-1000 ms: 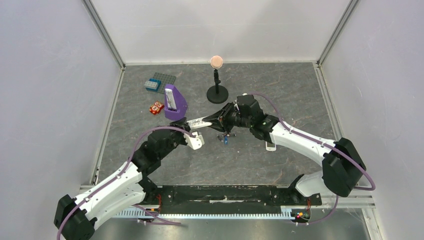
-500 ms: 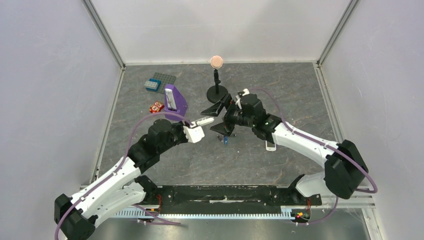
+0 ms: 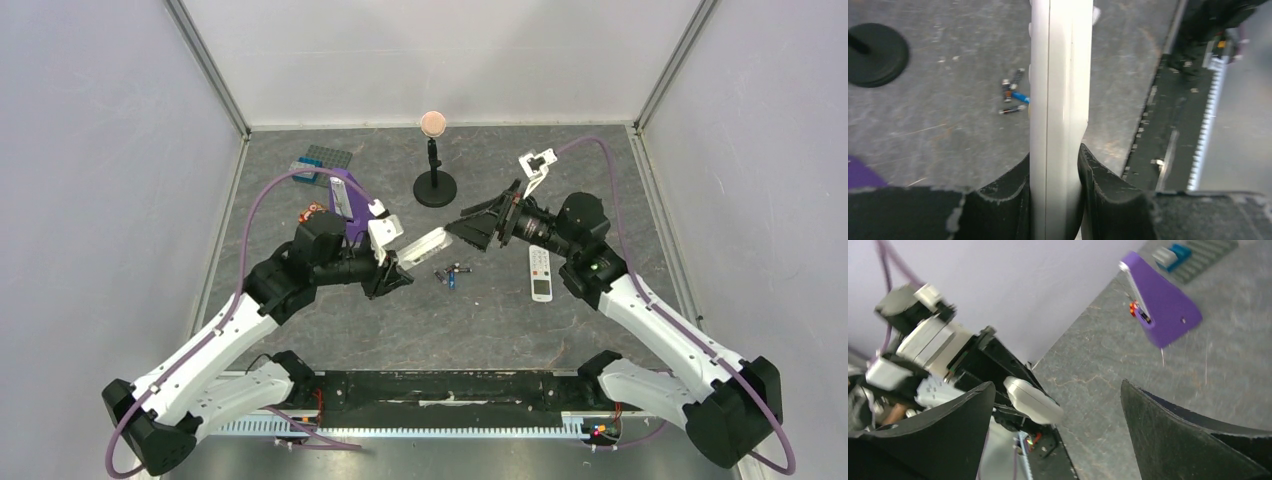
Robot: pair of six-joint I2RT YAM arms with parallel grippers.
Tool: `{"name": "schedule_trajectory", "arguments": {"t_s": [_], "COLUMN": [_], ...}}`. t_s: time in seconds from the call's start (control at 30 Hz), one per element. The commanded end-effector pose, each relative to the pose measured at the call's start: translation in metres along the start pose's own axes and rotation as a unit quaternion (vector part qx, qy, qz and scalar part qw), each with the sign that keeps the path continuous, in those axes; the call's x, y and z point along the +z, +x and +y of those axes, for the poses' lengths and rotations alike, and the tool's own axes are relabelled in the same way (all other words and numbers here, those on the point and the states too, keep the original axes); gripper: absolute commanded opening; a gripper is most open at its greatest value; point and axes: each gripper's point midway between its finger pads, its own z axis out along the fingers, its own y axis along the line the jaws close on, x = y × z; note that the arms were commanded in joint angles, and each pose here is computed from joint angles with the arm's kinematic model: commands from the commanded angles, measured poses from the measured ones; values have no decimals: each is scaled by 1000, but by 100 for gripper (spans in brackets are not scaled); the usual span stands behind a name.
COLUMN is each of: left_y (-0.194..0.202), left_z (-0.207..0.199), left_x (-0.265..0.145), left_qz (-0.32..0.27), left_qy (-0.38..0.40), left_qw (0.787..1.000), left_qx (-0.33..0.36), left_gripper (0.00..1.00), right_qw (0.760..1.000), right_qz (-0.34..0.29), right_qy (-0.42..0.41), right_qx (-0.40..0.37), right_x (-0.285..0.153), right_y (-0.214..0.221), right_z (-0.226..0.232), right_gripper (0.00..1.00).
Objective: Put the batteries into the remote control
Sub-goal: Adjust the remote control.
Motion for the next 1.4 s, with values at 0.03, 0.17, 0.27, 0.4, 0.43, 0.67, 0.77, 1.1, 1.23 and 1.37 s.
{"name": "schedule_trajectory", "arguments": {"t_s": [0.03, 0.17, 0.27, 0.4, 0.43, 0.67, 0.77, 1.1, 1.23, 1.37], "left_y": [-21, -24, -28, -29, -29, -29, -35, -48, -54, -61], "left_z": [-51, -60, -62, -65, -66, -66, -63, -66, -66, -51], "left_x": [-11, -15, -15, -13, -12, -9, -12, -15, -19, -29], "left_qz": [-2, 5, 5, 14, 17, 26, 17, -8, -27, -95], "left_qy": [129, 157, 165, 174, 179, 180, 170, 180, 176, 113], "left_qw": [988, 983, 982, 978, 976, 975, 977, 976, 978, 987], "left_qx": [-84, -91, -91, -114, -119, -131, -127, -125, -112, -68], "left_gripper": [2, 2, 2, 2, 2, 4, 5, 5, 28, 61], "right_qw": [969, 953, 943, 933, 932, 940, 941, 937, 941, 953], "right_qz": [49, 97, 125, 147, 150, 151, 152, 152, 140, 109], "right_qy": [-135, -197, -231, -256, -258, -240, -239, -264, -269, -253], "right_qx": [-202, -207, -203, -208, -206, -188, -183, -169, -153, -122], "right_x": [-3, -3, -7, -12, -12, -3, -2, -5, -5, 0], "right_y": [-1, 15, 27, 41, 44, 45, 47, 50, 47, 40], "right_z": [47, 58, 62, 65, 65, 59, 59, 70, 75, 73], "right_gripper": [98, 98, 98, 98, 98, 61, 49, 30, 5, 0]}}
